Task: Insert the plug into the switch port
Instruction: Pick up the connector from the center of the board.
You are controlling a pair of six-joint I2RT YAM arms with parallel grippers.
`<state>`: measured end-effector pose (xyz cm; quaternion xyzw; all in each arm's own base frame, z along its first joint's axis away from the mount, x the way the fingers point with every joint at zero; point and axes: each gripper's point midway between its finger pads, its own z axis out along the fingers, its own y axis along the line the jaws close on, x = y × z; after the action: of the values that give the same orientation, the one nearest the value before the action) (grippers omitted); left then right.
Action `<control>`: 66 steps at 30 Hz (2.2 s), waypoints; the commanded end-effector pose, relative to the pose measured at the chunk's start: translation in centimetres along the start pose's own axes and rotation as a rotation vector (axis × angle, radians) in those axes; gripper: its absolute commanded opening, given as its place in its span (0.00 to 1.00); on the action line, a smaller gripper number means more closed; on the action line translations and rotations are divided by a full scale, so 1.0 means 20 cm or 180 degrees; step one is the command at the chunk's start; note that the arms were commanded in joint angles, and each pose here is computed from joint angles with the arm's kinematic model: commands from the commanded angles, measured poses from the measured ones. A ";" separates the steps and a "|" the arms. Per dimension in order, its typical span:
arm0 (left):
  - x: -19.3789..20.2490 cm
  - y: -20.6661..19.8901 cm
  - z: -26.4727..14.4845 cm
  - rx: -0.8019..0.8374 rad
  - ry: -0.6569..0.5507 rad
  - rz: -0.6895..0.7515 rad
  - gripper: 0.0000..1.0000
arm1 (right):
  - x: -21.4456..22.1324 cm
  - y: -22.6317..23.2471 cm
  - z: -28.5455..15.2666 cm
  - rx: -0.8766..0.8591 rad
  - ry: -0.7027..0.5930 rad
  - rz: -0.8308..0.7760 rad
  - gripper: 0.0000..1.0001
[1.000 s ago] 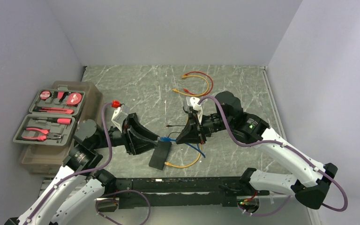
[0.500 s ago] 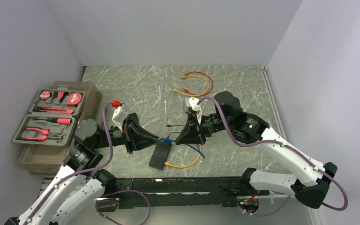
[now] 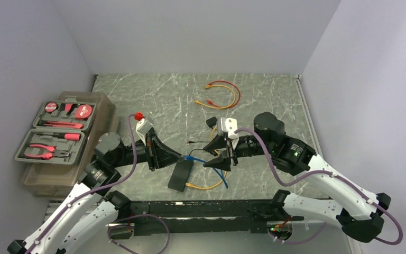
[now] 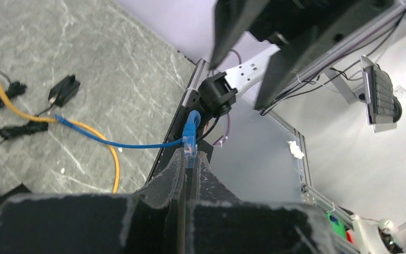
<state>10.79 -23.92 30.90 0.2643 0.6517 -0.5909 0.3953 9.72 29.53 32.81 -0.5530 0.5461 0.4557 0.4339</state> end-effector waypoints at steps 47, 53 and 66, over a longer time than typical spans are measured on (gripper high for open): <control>0.20 0.28 -0.02 -0.0663 -0.0016 -0.1391 0.00 | 0.35 -0.18 0.37 0.0862 0.0335 -0.1200 0.40; 0.20 0.28 -0.02 -0.0667 -0.0023 -0.1393 0.00 | 0.36 -0.18 0.37 0.0852 0.0361 -0.1210 0.35; 0.20 0.28 -0.02 -0.0641 -0.0027 -0.1400 0.00 | 0.37 -0.17 0.39 0.0820 0.0386 -0.1224 0.25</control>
<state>13.09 -23.08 23.58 0.0637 0.7602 -0.5854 0.2746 12.64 34.99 22.59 -0.6209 0.5247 0.2539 0.5241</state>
